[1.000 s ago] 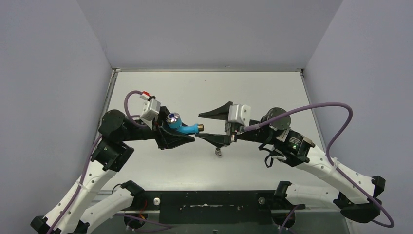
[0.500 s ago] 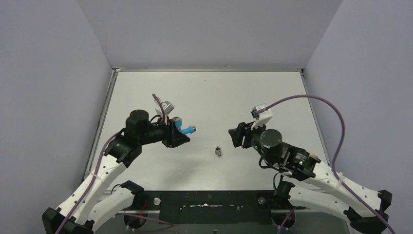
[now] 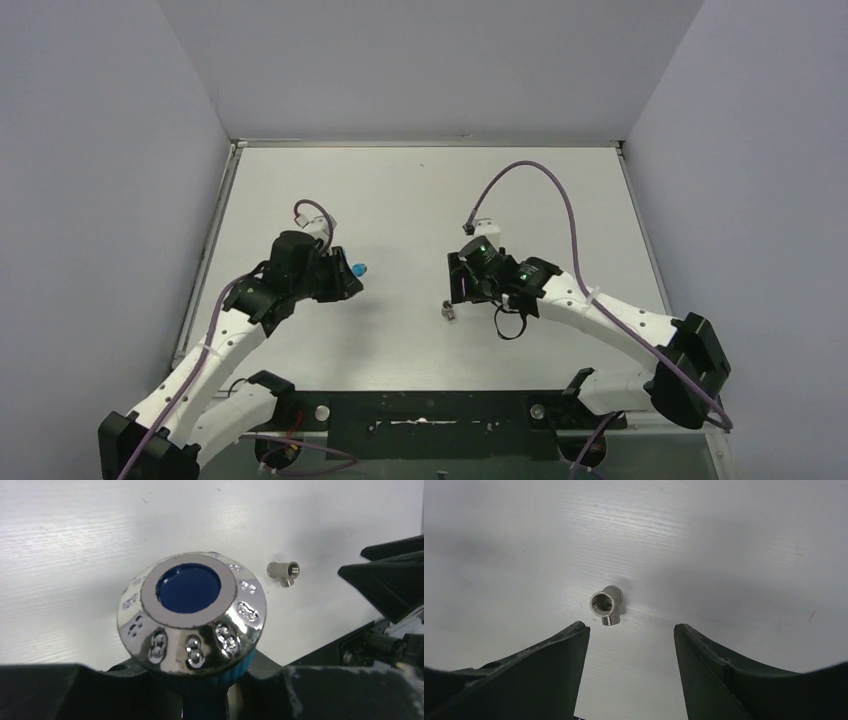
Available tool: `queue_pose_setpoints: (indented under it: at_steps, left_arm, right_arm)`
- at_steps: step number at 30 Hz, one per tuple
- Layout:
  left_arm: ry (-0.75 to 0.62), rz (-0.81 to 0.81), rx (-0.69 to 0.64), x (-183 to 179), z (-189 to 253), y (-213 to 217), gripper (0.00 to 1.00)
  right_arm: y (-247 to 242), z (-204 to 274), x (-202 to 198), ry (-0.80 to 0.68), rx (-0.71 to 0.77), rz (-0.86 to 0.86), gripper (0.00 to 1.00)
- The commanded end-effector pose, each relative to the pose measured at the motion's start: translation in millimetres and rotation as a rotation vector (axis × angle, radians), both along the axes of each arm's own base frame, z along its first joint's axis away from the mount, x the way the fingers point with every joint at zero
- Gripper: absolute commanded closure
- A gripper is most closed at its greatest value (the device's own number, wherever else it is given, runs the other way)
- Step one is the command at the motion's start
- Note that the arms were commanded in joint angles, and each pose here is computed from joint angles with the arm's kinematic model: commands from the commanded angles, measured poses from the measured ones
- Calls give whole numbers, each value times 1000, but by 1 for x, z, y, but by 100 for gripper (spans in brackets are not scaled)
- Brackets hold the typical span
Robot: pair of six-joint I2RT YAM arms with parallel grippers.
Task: Install the water faucets
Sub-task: Pick up the adaptor at the center of the board.
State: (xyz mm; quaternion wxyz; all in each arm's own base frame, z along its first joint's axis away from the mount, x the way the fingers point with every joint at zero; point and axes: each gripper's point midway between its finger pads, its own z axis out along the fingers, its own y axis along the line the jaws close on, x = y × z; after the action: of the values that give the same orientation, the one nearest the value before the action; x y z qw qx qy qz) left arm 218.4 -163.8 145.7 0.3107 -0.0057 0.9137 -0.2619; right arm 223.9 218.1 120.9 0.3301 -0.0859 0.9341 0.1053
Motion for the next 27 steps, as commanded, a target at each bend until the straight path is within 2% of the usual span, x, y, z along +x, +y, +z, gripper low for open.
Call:
queue_pose_setpoints:
  at_steps: [1,6,12,15,27]
  left_arm:
    - [-212,97,-82,24,55,12,100]
    - [-191,11,-145,20,55,9,100]
    - [-224,-9,-95,18,65,15,100]
    - [-220,-63,-118,14,67,7,100]
    - [-244,-71,-122,13,76,7,100]
  right_arm:
    - [30,-1,0,97,79,76,36]
    - [45,-25,3,167,-8,148,37]
    - [51,-43,14,177,-90,174,37]
    - [49,-53,17,204,-143,205,38]
    - [48,-86,6,306,-184,256,49]
